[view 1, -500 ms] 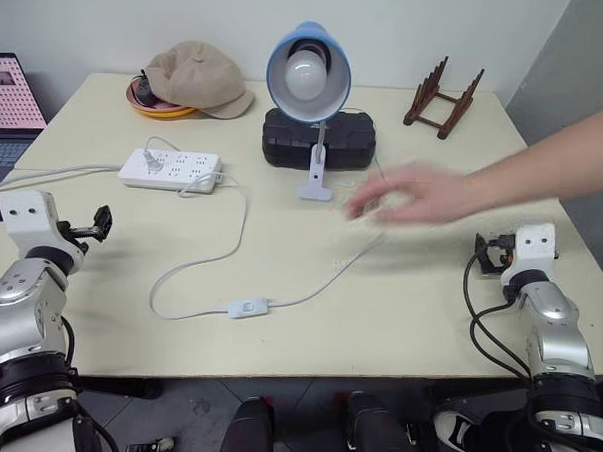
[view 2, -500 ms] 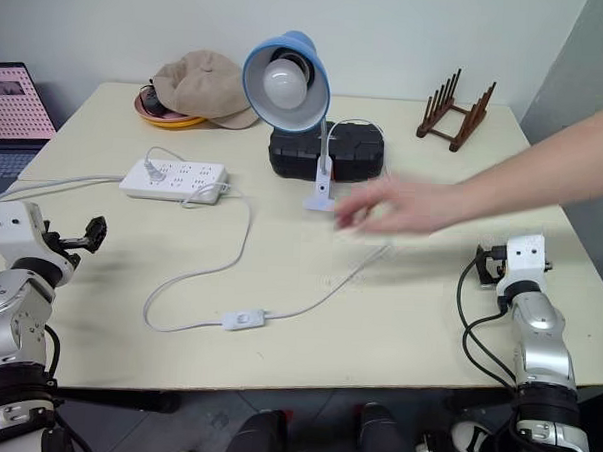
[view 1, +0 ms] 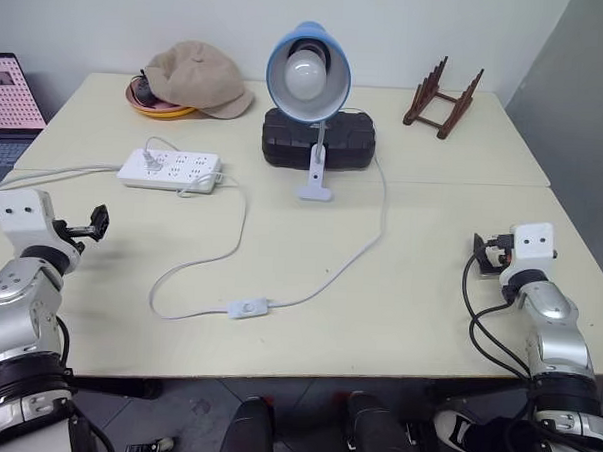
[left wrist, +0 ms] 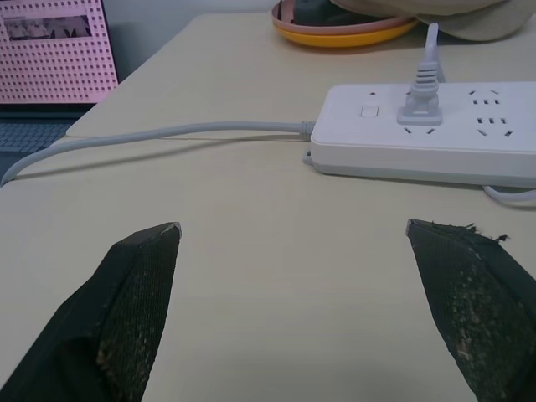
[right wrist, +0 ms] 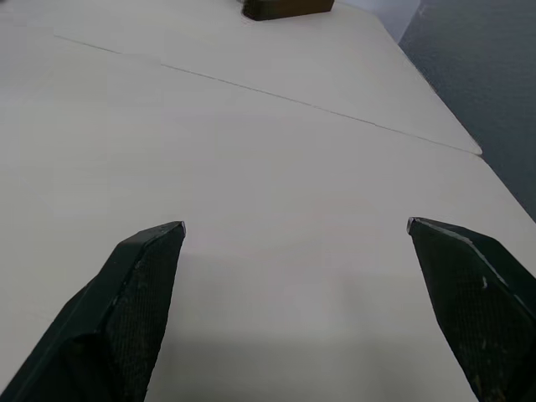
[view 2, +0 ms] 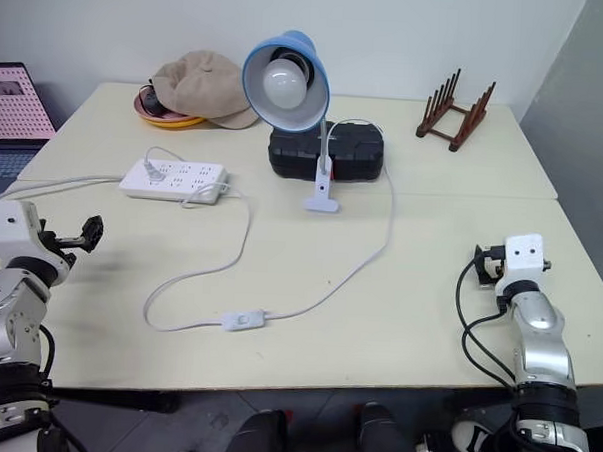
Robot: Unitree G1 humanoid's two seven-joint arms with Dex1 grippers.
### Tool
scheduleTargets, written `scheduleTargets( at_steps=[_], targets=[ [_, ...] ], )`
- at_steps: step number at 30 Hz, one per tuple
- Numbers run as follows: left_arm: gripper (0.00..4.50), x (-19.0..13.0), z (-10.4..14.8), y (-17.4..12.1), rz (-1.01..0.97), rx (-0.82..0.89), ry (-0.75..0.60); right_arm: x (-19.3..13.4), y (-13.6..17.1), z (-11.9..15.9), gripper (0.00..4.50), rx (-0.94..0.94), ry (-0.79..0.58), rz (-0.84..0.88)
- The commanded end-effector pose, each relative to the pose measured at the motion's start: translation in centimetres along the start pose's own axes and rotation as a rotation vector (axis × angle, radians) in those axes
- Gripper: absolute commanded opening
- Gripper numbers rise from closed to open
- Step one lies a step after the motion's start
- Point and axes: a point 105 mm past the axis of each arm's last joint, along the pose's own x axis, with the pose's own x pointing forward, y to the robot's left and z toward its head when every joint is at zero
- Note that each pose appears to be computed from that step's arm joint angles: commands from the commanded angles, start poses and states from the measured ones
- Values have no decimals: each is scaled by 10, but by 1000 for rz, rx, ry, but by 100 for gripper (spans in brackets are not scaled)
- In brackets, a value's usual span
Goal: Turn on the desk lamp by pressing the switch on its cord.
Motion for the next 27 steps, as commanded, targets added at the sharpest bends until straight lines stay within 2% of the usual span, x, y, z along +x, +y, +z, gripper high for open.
scheduleTargets(
  at_steps=[1,4,7,11,14,16,19,22,25,27],
  targets=[
    [450,-11,33,-39,-295,109,-40,1,42,47,446,-60,-122,323],
    [450,-29,37,-73,-537,182,6,-17,89,69,446,-95,-176,693],
    [450,-68,30,-119,-888,276,114,-56,135,81,446,-140,-193,1109],
    [450,-122,19,-145,-1223,366,292,-94,160,77,446,-223,-173,1397],
    [450,-141,13,-146,-1316,427,357,-105,167,75,446,-255,-178,1475],
    [450,-142,6,-141,-1321,493,371,-106,181,78,446,-267,-217,1494],
    [450,-133,3,-134,-1267,517,338,-101,209,82,446,-299,-290,1493],
    [450,-128,3,-134,-1235,521,284,-98,223,82,446,-314,-317,1493],
    [450,-122,-2,-138,-1196,546,208,-97,229,87,446,-322,-343,1500],
    [450,-120,-11,-143,-1205,553,186,-99,222,90,446,-307,-330,1500]
  ],
)
